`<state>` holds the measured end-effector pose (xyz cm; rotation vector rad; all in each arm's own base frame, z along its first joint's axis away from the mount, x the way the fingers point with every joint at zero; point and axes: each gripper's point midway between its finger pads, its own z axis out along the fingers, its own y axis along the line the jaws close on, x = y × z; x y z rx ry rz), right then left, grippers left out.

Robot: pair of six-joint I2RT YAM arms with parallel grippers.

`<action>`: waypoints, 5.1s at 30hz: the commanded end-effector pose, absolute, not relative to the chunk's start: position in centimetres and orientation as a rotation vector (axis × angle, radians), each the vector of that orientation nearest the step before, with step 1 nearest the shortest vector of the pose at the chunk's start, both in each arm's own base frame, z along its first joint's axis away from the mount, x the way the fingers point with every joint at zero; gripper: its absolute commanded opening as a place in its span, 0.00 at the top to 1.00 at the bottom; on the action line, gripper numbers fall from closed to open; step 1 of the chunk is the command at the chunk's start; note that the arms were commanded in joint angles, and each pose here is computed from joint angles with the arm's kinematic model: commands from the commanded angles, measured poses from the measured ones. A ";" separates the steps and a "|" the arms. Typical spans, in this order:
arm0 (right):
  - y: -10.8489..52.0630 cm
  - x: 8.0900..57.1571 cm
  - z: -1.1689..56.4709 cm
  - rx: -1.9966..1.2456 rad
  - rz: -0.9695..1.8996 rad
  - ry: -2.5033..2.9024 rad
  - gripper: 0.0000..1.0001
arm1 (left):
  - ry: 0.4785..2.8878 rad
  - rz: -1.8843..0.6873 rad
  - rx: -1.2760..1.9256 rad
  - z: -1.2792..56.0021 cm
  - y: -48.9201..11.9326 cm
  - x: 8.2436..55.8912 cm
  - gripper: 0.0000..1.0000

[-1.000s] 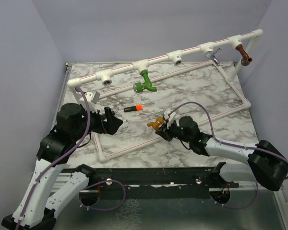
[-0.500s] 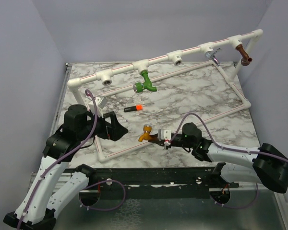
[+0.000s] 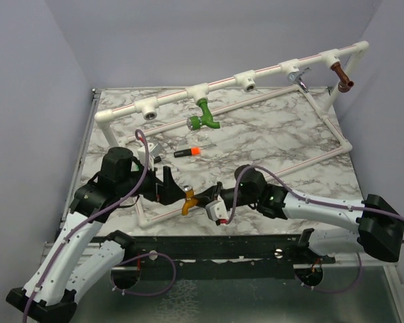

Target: Install the water faucets

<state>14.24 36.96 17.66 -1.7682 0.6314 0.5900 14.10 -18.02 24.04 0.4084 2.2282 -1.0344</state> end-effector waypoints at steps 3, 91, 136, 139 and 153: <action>37.8 12.4 16.6 -1.953 0.493 0.475 1.00 | 2.253 -1.160 0.532 23.6 -19.6 12.0 0.01; 32.5 12.9 25.9 -1.244 0.616 1.300 0.22 | 2.382 -1.092 0.065 20.7 -20.2 13.5 1.00; 42.3 16.0 20.1 -1.319 0.081 0.749 0.38 | 2.049 -1.212 -1.155 19.4 -16.3 17.5 1.00; 42.6 16.4 19.7 -1.315 0.059 0.754 0.43 | 2.055 -1.212 -1.153 19.4 -16.3 17.4 1.00; 42.9 16.7 19.4 -1.301 0.054 0.775 0.81 | 2.071 -1.209 -1.146 19.1 -16.4 17.2 1.00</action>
